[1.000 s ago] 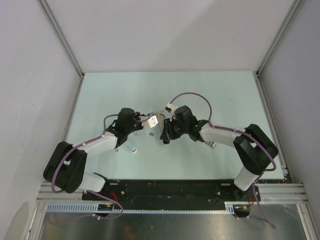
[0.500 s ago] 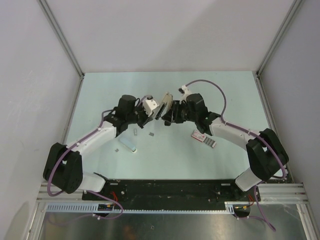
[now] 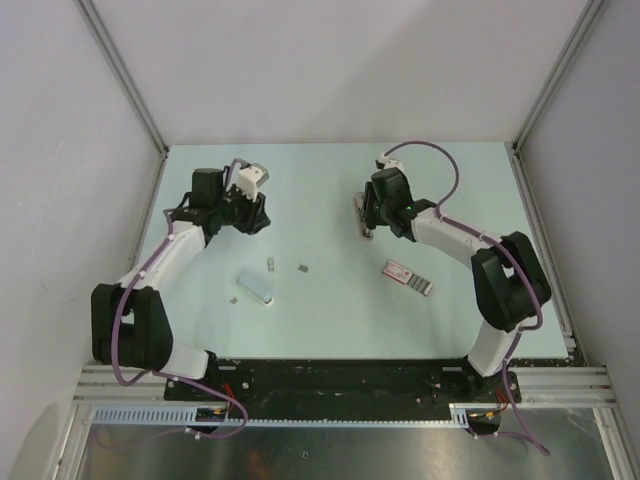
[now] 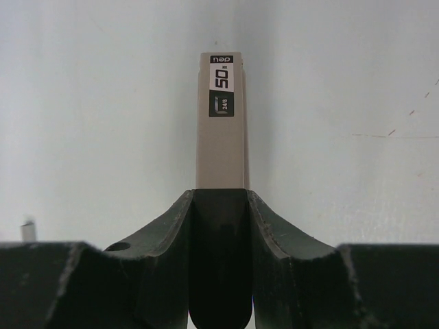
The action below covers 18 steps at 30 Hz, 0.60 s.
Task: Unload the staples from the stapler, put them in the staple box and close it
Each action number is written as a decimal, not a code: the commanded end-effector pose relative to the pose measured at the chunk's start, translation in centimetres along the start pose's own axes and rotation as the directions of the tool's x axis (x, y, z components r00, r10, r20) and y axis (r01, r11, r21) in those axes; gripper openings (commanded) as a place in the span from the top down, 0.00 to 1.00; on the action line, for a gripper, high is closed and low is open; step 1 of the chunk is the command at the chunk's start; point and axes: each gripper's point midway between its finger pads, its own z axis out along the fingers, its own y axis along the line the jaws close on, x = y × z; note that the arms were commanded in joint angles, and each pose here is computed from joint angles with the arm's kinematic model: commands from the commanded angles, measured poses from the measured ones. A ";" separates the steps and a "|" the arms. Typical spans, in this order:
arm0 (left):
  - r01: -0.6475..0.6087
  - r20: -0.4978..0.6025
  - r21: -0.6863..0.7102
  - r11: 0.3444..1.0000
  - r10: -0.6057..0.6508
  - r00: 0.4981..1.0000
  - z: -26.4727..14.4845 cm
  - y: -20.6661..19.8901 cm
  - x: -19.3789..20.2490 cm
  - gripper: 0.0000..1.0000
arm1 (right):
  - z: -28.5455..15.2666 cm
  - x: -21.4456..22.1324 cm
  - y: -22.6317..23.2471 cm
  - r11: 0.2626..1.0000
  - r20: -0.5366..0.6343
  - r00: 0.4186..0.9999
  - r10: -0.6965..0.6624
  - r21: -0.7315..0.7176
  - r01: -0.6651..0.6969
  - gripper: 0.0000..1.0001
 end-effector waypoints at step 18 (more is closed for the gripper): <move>0.059 0.008 -0.080 0.995 -0.058 0.998 -4.8 0.5 0.7 0.62 | 5.3 1.2 2.7 0.962 -0.003 0.974 -0.226 0.157 0.224 1.00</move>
